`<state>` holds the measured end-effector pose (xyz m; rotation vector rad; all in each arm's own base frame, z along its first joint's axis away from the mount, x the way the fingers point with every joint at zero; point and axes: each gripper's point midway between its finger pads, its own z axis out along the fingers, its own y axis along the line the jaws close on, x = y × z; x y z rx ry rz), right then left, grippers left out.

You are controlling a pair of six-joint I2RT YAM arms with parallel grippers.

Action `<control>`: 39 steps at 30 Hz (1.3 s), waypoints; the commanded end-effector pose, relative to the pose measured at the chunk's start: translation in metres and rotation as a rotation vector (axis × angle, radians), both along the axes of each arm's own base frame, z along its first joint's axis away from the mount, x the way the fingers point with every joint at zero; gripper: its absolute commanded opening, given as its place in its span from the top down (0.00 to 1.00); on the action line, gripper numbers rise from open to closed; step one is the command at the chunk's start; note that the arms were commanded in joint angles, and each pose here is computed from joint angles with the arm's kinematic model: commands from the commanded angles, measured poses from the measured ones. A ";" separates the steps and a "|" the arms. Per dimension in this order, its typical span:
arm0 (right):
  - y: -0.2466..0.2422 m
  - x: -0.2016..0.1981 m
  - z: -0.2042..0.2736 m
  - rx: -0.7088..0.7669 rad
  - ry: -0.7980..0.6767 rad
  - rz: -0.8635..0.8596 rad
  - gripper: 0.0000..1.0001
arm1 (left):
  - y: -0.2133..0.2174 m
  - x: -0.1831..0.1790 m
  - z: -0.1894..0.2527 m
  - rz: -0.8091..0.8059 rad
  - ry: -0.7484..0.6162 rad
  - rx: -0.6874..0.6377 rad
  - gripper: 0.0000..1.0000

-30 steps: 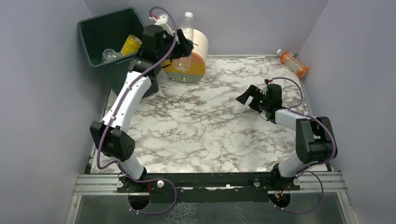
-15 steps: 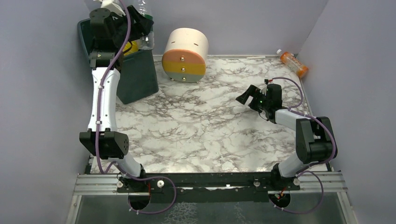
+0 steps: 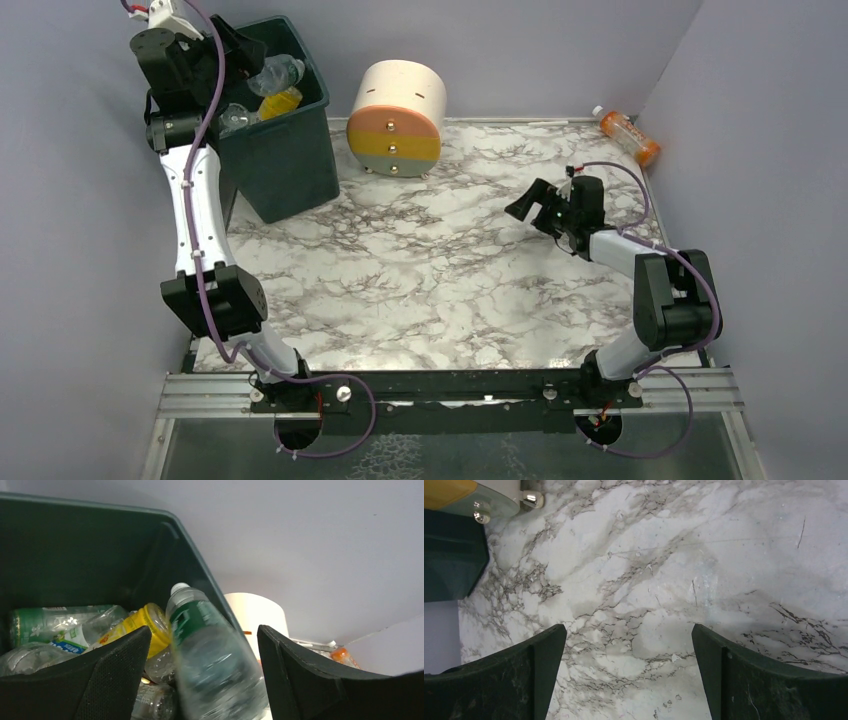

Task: Put the plastic bottles in the bin
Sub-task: Place the plastic bottle in the trash bin, then move the plastic bottle to the center of the board.

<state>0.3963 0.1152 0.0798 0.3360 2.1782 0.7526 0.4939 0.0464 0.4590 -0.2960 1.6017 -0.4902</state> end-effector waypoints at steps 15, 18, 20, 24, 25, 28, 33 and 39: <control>-0.061 0.132 0.075 -0.127 -0.170 -0.237 0.00 | -0.010 -0.017 -0.018 -0.112 0.021 -0.049 0.01; -0.097 0.162 0.081 -0.175 -0.190 -0.362 0.00 | -0.032 -0.035 -0.023 -0.202 0.007 -0.107 0.01; -0.118 0.178 0.083 -0.222 -0.209 -0.458 0.00 | -0.043 -0.047 -0.033 -0.244 0.011 -0.129 0.01; -0.157 0.196 0.089 -0.296 -0.288 -0.664 0.00 | -0.071 -0.065 -0.064 -0.311 0.044 -0.142 0.01; -0.163 0.201 0.092 -0.312 -0.310 -0.693 0.00 | -0.080 -0.068 -0.072 -0.332 0.055 -0.144 0.01; -0.179 0.224 0.090 -0.368 -0.335 -0.756 0.00 | -0.103 -0.075 -0.099 -0.383 0.102 -0.147 0.01; -0.188 0.266 0.099 -0.420 -0.418 -0.778 0.01 | -0.145 -0.083 -0.139 -0.480 0.170 -0.143 0.01; -0.207 0.300 0.104 -0.489 -0.432 -0.852 0.00 | -0.166 -0.082 -0.171 -0.538 0.238 -0.192 0.01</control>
